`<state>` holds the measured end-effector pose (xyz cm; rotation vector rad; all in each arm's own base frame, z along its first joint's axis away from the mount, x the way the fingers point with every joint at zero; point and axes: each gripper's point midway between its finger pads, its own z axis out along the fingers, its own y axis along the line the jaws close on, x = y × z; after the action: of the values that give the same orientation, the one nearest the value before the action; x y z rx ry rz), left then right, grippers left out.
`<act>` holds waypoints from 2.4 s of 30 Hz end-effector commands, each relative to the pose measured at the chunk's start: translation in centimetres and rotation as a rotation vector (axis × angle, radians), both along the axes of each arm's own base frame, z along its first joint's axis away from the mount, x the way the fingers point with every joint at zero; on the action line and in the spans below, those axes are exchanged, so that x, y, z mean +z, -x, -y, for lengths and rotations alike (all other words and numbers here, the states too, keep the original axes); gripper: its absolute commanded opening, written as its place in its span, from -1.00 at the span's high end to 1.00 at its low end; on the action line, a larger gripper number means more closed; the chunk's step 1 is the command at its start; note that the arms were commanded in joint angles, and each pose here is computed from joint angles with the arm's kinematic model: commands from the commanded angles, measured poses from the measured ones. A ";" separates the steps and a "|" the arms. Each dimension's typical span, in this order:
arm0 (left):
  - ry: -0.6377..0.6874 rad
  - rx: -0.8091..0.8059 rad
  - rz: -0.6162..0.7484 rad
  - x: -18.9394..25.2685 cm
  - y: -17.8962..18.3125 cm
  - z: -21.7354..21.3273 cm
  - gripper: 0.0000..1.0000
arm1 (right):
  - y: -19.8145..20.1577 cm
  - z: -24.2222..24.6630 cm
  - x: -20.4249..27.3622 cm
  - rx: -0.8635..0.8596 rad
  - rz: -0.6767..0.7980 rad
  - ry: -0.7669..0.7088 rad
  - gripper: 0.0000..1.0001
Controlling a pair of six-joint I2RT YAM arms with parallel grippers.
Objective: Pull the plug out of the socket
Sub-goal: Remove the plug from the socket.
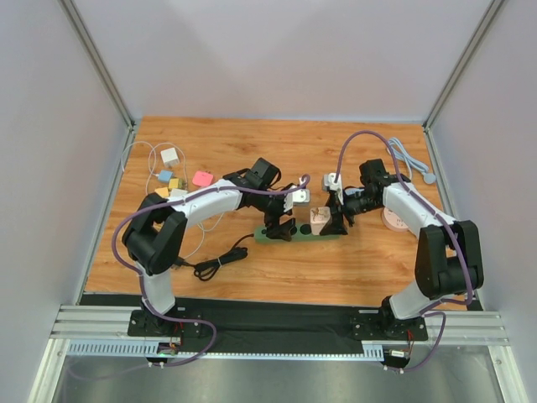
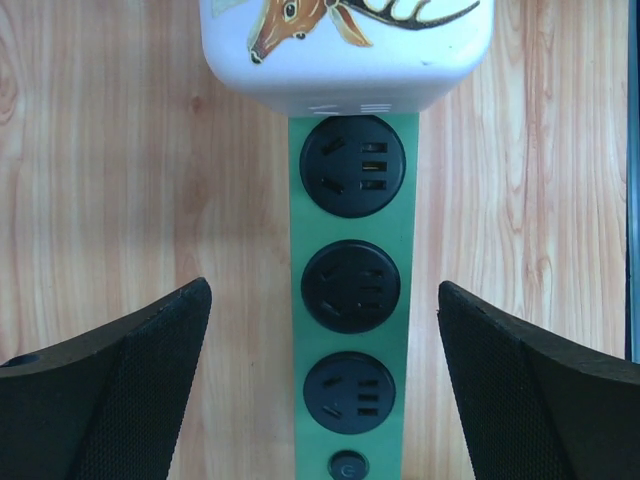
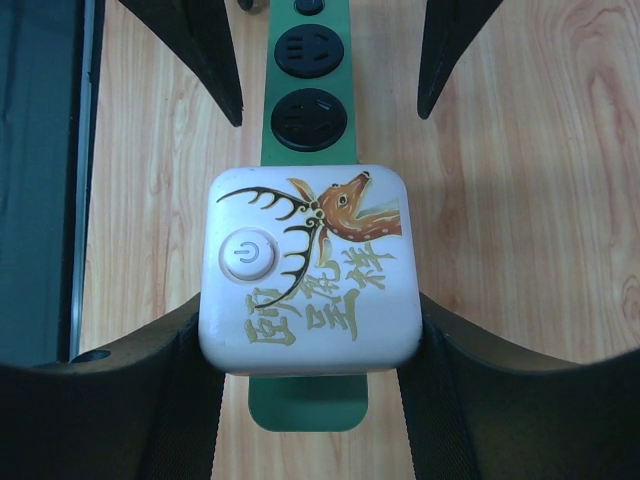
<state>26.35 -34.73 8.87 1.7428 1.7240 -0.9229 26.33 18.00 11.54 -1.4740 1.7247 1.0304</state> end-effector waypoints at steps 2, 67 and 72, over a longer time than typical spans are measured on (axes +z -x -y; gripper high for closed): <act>0.060 -0.084 0.020 1.1 0.2 1.7 -0.95 | 0.1 -1.5 4.2 0.055 0.082 -0.154 1.00; 0.035 -0.048 -0.178 2.1 -0.8 3.2 1.00 | 0.3 -1.1 4.3 -0.188 -0.048 -0.116 0.99; 0.014 -0.030 -0.117 2.2 -0.8 2.4 1.00 | -3.8 -1.0 2.9 -0.224 -0.065 -0.085 1.00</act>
<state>25.87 -36.24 7.74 1.8165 1.8380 -1.0769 27.76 18.68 14.17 -1.1809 1.8187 1.0557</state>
